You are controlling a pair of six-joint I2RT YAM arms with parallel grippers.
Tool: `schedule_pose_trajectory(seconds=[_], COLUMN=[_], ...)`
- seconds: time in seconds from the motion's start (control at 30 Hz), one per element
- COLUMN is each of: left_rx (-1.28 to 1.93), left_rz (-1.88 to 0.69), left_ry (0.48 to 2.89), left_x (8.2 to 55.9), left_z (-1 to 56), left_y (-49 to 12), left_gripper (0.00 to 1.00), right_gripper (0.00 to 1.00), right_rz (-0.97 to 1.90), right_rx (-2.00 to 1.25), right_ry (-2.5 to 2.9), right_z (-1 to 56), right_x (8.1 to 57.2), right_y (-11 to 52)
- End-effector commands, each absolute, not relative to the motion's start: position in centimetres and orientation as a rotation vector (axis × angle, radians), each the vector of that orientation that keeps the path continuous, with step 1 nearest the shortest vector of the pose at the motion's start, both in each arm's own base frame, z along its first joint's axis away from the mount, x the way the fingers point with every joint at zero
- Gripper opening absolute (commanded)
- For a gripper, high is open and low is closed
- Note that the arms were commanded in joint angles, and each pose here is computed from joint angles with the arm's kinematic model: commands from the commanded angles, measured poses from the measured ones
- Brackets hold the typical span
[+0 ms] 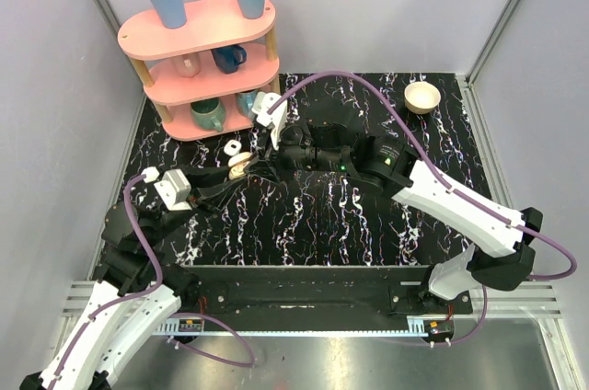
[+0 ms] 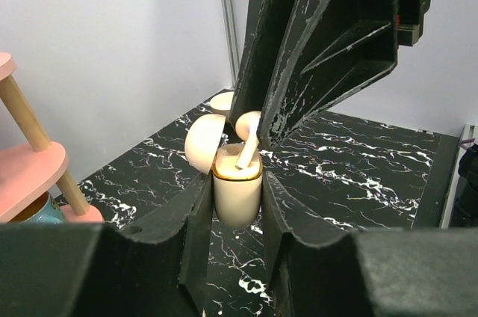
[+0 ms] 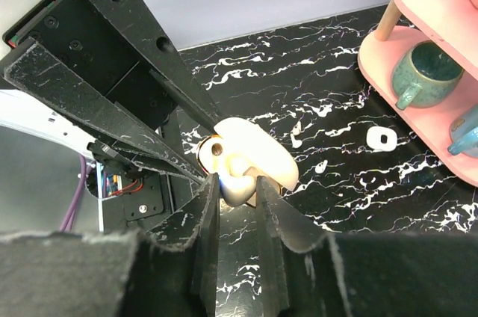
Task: Insert the wireless bluetooth earbuds into the charging case
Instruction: Insert the left earbud into the left side groove of the charging case.
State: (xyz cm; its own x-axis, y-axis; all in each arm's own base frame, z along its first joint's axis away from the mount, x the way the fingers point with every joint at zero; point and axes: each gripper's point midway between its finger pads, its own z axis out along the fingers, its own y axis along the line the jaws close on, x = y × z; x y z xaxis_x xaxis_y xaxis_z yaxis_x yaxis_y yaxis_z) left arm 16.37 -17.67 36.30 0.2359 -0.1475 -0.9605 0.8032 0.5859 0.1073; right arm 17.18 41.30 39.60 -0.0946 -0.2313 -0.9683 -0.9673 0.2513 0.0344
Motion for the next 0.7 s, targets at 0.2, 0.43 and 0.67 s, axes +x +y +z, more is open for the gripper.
schedule_pose_trajectory(seconds=[0.2, 0.43, 0.67], left_rx=[0.795, 0.805, 0.808], left_rz=[-0.739, -0.738, -0.727], left_ry=[1.063, 1.06, 1.054], left_x=[14.9, 14.8, 14.9], left_z=[38.2, 38.4, 38.4], left_y=[-18.4, -18.4, -18.3], left_gripper=[0.0, 0.0, 0.0], right_gripper=[0.12, 0.11, 0.1], right_rz=[0.964, 0.966, 0.941], right_rx=[-1.207, -1.246, -1.264], right_ry=[1.488, 1.504, 1.524], right_z=[41.2, 40.4, 39.9], right_x=[16.4, 15.9, 15.8], right_y=[41.6, 42.1, 41.7])
